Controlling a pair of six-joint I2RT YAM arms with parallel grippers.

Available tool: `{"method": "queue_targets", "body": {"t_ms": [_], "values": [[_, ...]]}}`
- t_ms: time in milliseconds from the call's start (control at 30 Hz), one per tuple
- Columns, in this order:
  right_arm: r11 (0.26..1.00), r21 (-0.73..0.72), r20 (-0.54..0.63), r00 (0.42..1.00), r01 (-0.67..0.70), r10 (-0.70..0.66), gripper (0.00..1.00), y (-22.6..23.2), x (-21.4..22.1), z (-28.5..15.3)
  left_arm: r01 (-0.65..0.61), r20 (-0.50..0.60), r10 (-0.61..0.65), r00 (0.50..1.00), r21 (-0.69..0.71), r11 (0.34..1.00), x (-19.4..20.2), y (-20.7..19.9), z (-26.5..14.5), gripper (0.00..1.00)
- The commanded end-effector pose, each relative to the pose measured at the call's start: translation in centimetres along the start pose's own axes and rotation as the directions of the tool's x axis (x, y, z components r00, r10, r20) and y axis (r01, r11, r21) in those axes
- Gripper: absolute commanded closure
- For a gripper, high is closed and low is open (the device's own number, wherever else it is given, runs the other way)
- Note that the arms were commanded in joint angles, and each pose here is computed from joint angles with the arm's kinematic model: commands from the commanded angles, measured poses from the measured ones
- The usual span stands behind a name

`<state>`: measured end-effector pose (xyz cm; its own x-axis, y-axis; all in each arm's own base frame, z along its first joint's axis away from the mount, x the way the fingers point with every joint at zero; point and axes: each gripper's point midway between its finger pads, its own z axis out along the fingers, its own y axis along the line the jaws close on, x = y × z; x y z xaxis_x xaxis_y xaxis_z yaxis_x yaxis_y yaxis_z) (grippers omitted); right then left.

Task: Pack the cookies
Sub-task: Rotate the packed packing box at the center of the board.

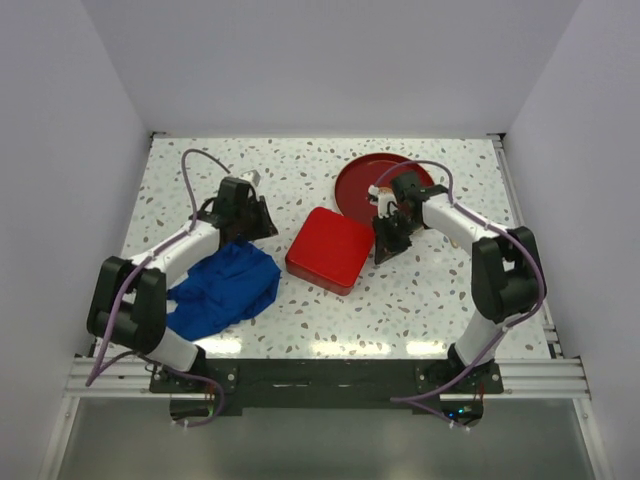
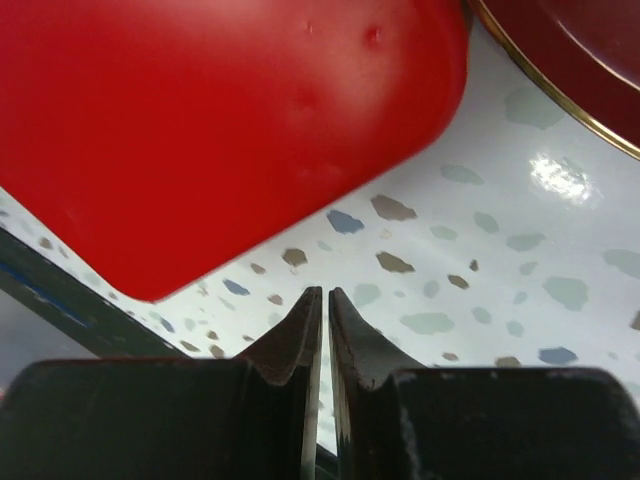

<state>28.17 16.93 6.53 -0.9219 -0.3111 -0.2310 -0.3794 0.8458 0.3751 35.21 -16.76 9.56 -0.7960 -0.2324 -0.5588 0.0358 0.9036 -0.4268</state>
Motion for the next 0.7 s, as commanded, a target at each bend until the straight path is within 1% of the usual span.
{"method": "queue_targets", "body": {"t_ms": [0,133,333,533,667], "values": [[0.979,-0.126,0.036,0.986,-0.158,0.164,0.9,2.4,-1.9,1.3,-0.036,-0.04,0.037,0.999,0.013,0.999,-0.2,0.3,1.3,0.78],[0.961,-0.189,0.021,0.978,-0.2,0.208,0.91,3.7,-2.9,2.0,-0.027,-0.117,0.034,0.993,0.062,0.998,1.8,0.1,2.7,0.83],[0.959,-0.214,0.041,0.979,-0.187,0.2,0.91,4.9,-4.0,1.8,-0.03,-0.195,0.059,0.979,0.151,0.988,4.4,-1.0,3.4,0.85],[0.961,-0.209,0.036,0.981,-0.179,0.191,0.92,5.0,-4.2,1.9,-0.02,-0.223,0.069,0.972,0.212,0.977,5.7,-2.2,3.7,0.86],[0.975,-0.163,0.038,0.986,-0.152,0.16,0.92,4.7,-4.5,1.7,-0.025,-0.25,0.087,0.964,0.24,0.97,6.7,-3.1,3.8,0.86]]}}
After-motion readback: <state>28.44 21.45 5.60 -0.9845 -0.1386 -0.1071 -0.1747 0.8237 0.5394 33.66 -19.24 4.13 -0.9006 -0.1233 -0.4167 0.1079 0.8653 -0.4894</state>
